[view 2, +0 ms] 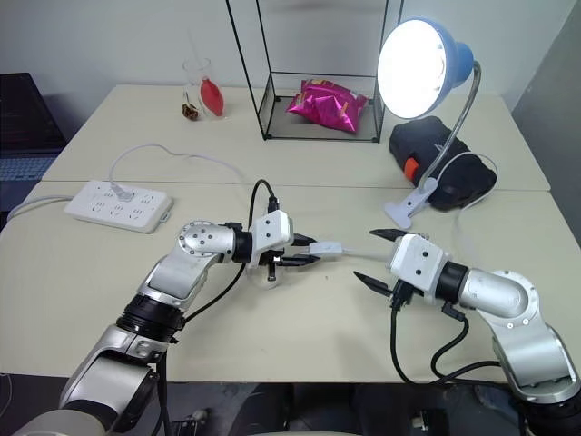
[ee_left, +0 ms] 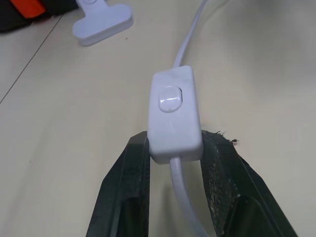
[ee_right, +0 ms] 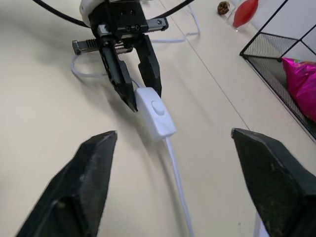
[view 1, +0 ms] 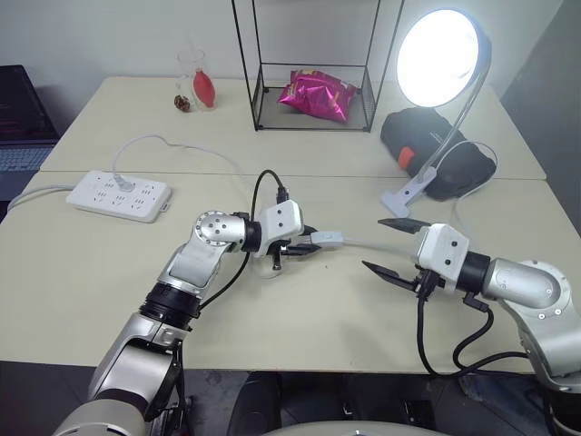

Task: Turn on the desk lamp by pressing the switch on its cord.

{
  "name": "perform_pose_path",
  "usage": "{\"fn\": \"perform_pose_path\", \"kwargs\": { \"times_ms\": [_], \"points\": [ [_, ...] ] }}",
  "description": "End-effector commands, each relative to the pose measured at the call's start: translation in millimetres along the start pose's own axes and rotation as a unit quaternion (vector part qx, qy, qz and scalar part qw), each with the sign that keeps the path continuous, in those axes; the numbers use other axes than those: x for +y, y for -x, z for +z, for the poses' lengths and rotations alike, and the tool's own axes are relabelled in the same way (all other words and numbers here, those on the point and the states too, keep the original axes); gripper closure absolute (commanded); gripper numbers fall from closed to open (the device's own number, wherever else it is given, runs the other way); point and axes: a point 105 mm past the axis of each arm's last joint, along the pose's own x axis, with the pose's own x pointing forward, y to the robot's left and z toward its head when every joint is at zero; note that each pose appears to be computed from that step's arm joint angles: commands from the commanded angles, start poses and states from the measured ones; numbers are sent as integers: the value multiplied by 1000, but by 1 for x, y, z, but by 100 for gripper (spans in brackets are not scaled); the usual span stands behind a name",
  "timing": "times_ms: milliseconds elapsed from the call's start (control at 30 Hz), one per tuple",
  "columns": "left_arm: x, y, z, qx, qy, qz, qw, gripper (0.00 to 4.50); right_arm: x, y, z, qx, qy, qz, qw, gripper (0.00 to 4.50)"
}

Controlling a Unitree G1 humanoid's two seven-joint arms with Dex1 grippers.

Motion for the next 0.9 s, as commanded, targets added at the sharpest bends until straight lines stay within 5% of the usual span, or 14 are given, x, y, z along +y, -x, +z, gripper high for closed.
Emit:
{"fn": "perform_pose_path", "kwargs": {
  "times_ms": [33, 433, 567, 900],
  "points": [
    [6, -6, 8, -11, -17, 10, 1000, 339, 1, 7, 5, 8, -1, 26, 1000, 1],
    [4, -16, 1, -1, -23, 0, 1000, 339, 14, 13, 1, 23, -29, 59, 998, 1],
    [4, -14, 0, 0, -28, -2, 1000, 222, 15, 13, 0, 23, -32, 59, 997, 0],
    [14, 25, 18, -16, -67, 31, 997, 27, 8, 10, -8, 24, -49, 58, 997, 0]
  ]
}}
